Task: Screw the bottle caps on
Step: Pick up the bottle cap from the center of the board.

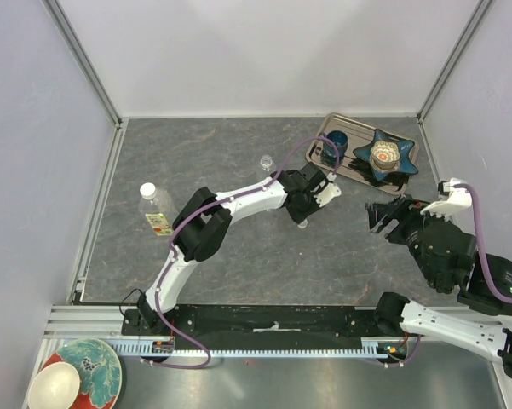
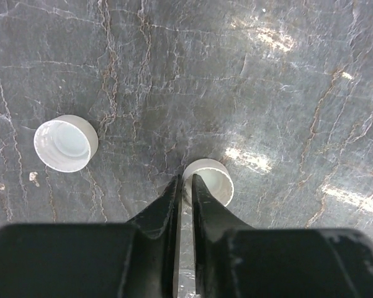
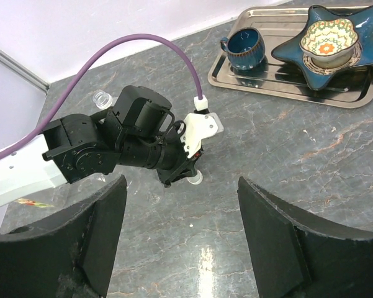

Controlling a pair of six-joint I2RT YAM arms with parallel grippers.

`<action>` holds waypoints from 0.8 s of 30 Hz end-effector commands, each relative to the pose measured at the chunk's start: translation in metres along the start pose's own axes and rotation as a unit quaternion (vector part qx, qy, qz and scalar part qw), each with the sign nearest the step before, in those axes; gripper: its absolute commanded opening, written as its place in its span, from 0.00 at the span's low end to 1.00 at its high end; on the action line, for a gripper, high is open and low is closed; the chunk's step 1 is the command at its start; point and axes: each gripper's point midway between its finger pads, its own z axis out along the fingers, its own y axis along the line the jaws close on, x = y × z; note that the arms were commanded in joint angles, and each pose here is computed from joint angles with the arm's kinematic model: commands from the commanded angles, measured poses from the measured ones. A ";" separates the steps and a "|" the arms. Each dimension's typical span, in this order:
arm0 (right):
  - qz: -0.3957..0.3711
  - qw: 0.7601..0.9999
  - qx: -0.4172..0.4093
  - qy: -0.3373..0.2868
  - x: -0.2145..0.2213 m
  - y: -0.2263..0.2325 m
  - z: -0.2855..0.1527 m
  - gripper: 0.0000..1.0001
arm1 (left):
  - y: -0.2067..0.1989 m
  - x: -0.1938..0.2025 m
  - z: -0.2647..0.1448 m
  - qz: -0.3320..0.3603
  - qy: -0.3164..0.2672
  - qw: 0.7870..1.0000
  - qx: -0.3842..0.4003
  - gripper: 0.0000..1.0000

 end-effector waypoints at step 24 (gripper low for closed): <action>0.117 0.989 -0.072 -0.062 -0.053 0.031 -0.015 0.87 | -0.004 -0.128 -0.365 0.082 -0.384 0.912 -0.117 0.02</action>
